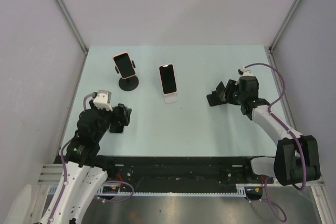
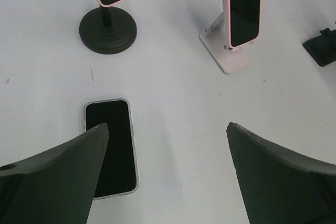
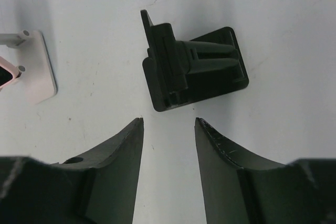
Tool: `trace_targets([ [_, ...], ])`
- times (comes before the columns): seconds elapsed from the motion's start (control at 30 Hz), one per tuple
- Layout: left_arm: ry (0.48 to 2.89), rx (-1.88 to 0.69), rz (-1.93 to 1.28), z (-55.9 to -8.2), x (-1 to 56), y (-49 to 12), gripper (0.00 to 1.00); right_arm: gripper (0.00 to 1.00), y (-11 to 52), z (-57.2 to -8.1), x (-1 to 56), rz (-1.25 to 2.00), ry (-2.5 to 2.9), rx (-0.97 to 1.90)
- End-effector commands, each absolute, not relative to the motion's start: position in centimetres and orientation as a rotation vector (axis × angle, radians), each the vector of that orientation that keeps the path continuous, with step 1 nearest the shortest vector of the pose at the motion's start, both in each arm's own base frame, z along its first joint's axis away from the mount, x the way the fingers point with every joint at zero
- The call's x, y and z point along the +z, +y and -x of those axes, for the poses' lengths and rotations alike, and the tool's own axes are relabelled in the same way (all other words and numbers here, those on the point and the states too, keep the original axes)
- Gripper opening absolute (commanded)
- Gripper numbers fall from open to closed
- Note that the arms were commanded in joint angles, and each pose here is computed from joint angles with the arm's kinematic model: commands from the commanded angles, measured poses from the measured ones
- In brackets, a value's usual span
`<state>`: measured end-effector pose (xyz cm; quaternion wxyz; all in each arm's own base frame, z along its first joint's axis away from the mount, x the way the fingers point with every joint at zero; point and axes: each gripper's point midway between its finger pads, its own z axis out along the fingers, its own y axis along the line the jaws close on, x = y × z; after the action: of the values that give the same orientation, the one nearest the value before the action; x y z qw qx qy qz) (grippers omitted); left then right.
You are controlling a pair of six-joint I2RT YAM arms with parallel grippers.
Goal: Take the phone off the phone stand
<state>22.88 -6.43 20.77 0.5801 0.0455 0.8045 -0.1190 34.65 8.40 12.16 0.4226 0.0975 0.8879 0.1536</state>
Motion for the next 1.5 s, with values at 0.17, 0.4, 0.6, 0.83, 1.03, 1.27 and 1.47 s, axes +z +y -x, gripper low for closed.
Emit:
trace_targets([
  [0.17, 1.758, -0.256, -0.187, -23.2, 22.9, -7.6, 1.0, 0.39, 8.5, -38.6, 13.1, -0.149, 2.09, 0.376],
  [0.4, 1.78, -0.241, -0.192, -23.4, 22.4, -7.8, 1.0, 0.09, 6.8, -39.5, 13.9, -0.123, 2.057, 0.346],
  [0.6, 1.789, -0.184, -0.166, -24.1, 22.2, -6.7, 1.0, 0.0, 5.3, -42.4, 15.9, -0.033, 2.02, 0.331],
  [0.83, 1.82, -0.125, -0.105, -25.2, 21.6, -4.7, 1.0, 0.0, 2.0, -48.7, 18.4, -0.06, 1.887, 0.307],
  [1.03, 1.791, -0.073, -0.062, -25.0, 21.9, -3.4, 1.0, 0.0, -1.5, -55.9, 19.0, -0.073, 1.813, 0.237],
  [1.27, 1.789, -0.062, -0.054, -25.1, 21.8, -3.2, 1.0, 0.0, -3.6, -59.8, 15.3, -0.102, 1.875, 0.222],
  [1.47, 1.79, -0.083, -0.058, -25.2, 21.8, -3.5, 1.0, 0.28, -3.8, -59.1, 14.8, -0.066, 1.919, 0.217],
])
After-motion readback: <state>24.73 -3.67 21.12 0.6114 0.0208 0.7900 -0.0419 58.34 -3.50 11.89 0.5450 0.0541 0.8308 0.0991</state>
